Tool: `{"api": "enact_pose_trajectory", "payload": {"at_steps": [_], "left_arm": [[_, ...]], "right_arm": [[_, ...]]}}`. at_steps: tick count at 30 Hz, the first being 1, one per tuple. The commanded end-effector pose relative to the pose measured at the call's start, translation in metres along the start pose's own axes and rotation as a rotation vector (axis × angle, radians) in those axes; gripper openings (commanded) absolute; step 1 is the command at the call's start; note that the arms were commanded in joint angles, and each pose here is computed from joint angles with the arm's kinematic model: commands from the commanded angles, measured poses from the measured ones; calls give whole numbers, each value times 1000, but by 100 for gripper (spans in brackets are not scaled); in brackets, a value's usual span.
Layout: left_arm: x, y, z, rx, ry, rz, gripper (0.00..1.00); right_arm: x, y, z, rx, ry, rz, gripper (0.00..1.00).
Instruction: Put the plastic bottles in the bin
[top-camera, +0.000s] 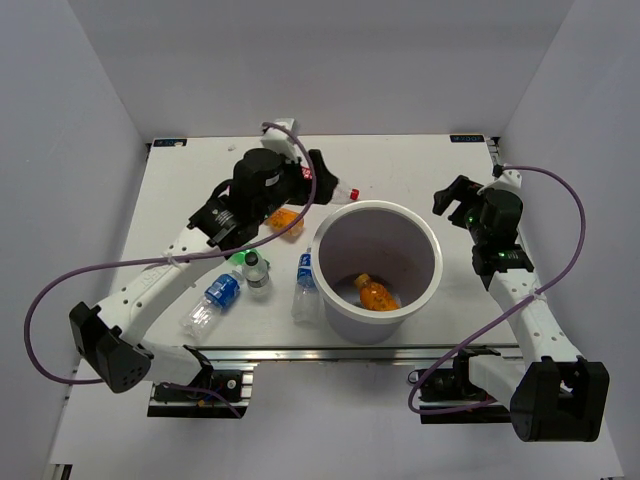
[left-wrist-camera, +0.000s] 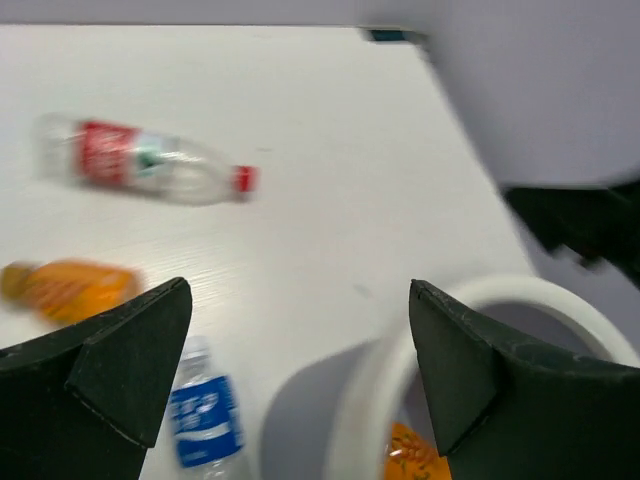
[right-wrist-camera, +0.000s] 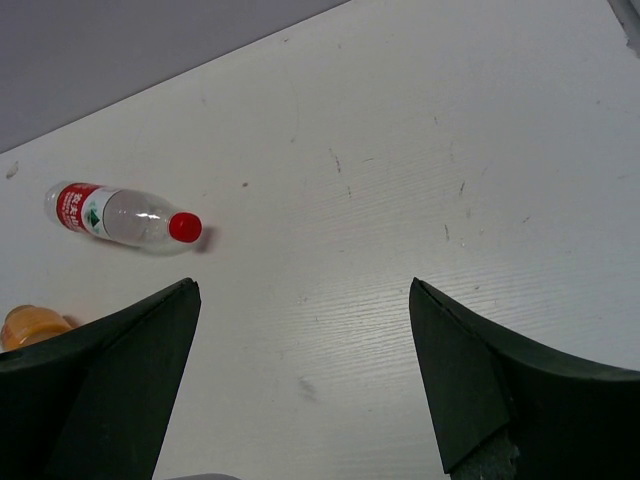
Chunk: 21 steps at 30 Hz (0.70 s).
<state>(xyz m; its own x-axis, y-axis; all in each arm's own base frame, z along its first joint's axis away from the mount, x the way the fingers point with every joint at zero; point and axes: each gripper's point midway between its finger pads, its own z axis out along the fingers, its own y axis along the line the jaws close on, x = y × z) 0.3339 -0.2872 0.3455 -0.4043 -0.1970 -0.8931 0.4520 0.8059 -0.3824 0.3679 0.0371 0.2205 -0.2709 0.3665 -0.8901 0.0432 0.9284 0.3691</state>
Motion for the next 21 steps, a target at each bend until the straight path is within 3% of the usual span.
{"api": "enact_pose_trajectory", "payload": {"at_steps": [1,4,7,13,15,21], "left_arm": [[0,97,-45,-515,-79,-25,98],[18,151,-76,-769,-69,-88,98],[37,170,-90,-834,-42,-131,98],[100,191,-107,-926,131,-133,98],[119,197,-111,-951,179,-132,98],[164,185,-89,-806,320,-149,98]], "right_arm": [[-9,-5,1,26,-37,-10,89],[-6,-9,4,43,-28,-10,89],[-3,-9,7,45,-16,-11,89],[3,-13,12,62,15,-13,89],[6,-14,14,65,26,-13,89],[12,-16,17,73,47,-15,89]]}}
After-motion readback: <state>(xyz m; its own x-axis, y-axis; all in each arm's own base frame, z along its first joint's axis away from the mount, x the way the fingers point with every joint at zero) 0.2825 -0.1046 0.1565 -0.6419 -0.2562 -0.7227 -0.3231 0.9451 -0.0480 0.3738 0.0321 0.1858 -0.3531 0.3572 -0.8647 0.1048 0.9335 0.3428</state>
